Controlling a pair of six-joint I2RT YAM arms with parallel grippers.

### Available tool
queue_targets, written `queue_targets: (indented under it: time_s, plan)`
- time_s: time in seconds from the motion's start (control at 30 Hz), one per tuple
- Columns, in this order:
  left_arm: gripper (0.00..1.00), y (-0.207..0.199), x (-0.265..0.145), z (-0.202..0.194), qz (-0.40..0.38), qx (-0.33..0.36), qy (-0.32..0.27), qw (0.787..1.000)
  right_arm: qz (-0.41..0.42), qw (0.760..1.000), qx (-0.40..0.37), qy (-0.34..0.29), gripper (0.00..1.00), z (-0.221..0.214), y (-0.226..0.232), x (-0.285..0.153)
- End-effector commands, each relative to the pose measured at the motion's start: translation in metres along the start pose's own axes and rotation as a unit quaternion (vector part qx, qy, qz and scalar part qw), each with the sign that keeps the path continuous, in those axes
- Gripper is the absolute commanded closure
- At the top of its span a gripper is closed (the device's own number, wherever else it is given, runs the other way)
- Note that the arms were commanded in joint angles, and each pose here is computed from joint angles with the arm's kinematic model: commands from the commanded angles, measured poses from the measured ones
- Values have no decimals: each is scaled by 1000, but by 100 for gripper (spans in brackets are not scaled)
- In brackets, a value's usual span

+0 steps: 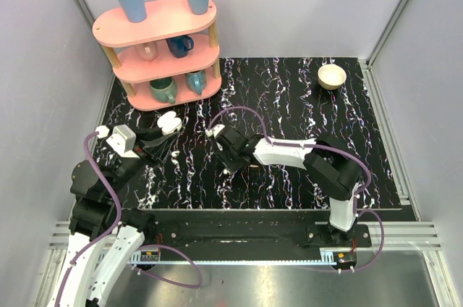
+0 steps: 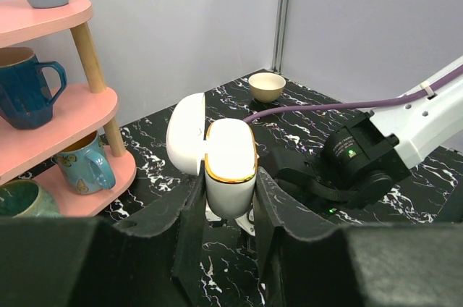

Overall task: Insert the wireless bluetooth earbuds into the charging case
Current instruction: Move the right earbud to the center of the board, then pick up the right earbud from the center of the board.

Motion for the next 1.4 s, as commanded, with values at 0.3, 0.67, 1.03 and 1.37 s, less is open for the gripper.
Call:
queue_targets:
  time_s: [0.3,0.67,1.03,1.37]
  plan:
    - [100,-1,1,8,-2,5,-21,1000,-13,998,19,58,57,-34,17,-21]
    - [100,-1,-2,8,1,5,-21,1000,26,992,122,-23,52,19,32,-57]
    - [100,-1,-2,9,0,7,-22,1000,57,985,160,-28,50,31,47,-35]
    - [100,-1,-3,8,1,6,-21,1000,41,988,146,-5,50,21,44,-21]
Point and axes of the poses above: each gripper's point midway between its finger pads, its own x axis out along the fingers, its own y axis along the line the jaws close on, z = x × y, the point moved 3 cm from there along -x, back along the fingers, and after that the axes turned 5 degrees about -x, right-handed, at the moved point
